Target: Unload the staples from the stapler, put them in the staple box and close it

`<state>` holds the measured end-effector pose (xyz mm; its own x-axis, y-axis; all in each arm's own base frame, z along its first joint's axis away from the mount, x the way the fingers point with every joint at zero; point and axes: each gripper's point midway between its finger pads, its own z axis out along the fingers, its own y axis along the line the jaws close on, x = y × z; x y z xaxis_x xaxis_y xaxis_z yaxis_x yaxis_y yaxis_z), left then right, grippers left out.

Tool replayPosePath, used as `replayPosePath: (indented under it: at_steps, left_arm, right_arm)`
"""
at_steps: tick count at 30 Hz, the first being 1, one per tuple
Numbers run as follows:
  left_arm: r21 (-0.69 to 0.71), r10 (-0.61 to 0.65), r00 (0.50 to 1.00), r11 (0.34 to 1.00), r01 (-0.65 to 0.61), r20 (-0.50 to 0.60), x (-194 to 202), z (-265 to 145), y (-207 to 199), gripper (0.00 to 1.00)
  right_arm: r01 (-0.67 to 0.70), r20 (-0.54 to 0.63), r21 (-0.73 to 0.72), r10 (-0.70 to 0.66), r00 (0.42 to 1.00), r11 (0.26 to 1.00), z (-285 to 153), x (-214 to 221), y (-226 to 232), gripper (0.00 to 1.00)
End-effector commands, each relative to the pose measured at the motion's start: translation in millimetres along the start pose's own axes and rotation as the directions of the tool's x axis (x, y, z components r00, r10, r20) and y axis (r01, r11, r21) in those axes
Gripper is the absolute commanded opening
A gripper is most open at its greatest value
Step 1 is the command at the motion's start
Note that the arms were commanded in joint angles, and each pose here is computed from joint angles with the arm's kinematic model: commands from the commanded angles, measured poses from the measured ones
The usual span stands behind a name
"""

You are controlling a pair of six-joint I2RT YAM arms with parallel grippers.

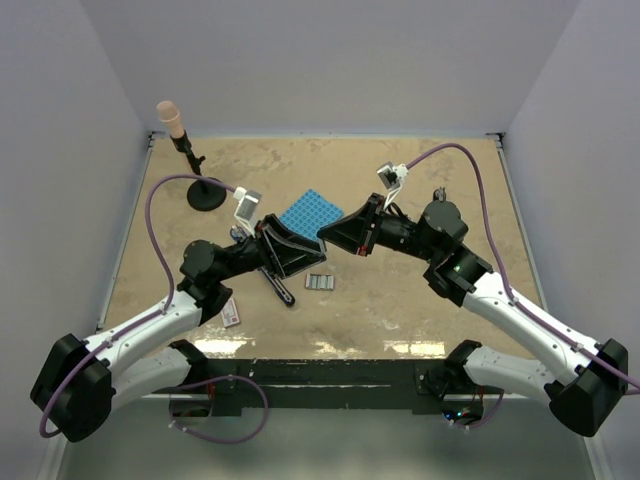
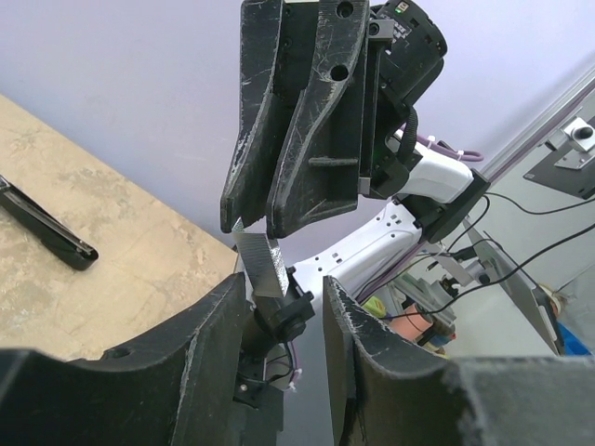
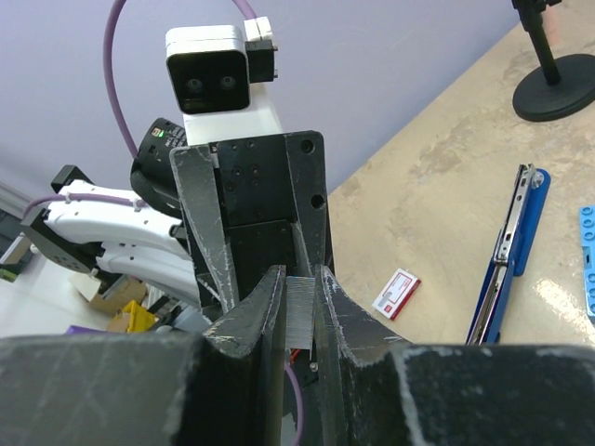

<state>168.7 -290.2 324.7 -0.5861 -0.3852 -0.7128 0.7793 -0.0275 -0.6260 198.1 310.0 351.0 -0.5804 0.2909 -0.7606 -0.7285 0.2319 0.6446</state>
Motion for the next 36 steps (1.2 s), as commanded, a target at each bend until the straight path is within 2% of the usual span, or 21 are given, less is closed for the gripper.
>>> replayPosePath:
  at_steps: [1,7,20,22,23,29,32,36]
  left_arm:
    - [0.047,0.052,0.998,0.997,-0.054,0.034,-8,0,-10,0.42]
    - [0.046,0.048,0.998,0.998,-0.049,0.036,-8,0,-10,0.35]
    - [0.062,0.024,0.999,0.998,-0.026,0.041,-8,1,-8,0.38]
    - [0.063,0.026,0.999,0.998,-0.028,0.044,-9,1,-8,0.35]
    - [0.066,0.026,0.999,0.997,-0.029,0.041,-8,1,-8,0.3]
    - [0.064,0.02,0.999,0.998,-0.023,0.04,-6,-1,-7,0.24]
    - [0.056,0.013,0.999,0.998,-0.015,0.038,-4,-3,-4,0.22]
    - [0.032,0.004,1.0,0.999,-0.005,0.026,-1,-4,2,0.19]
  right_arm:
    - [0.022,0.028,-0.052,-0.02,0.999,0.998,-3,-9,15,0.18]
    - [0.02,0.027,-0.049,-0.019,0.999,0.999,-3,-8,13,0.18]
    - [0.021,0.023,-0.051,-0.02,1.0,0.998,-4,-7,13,0.18]
    - [0.021,0.023,-0.051,-0.02,1.0,0.998,-4,-7,13,0.18]
    - [0.021,0.022,-0.053,-0.02,1.0,0.998,-4,-6,14,0.18]
    - [0.021,0.024,-0.05,-0.02,1.0,0.999,-5,-7,14,0.19]
    - [0.019,0.031,-0.04,-0.018,0.999,0.999,-6,-8,13,0.25]
    - [0.025,0.056,-0.01,-0.024,0.998,1.0,-8,-16,12,0.41]
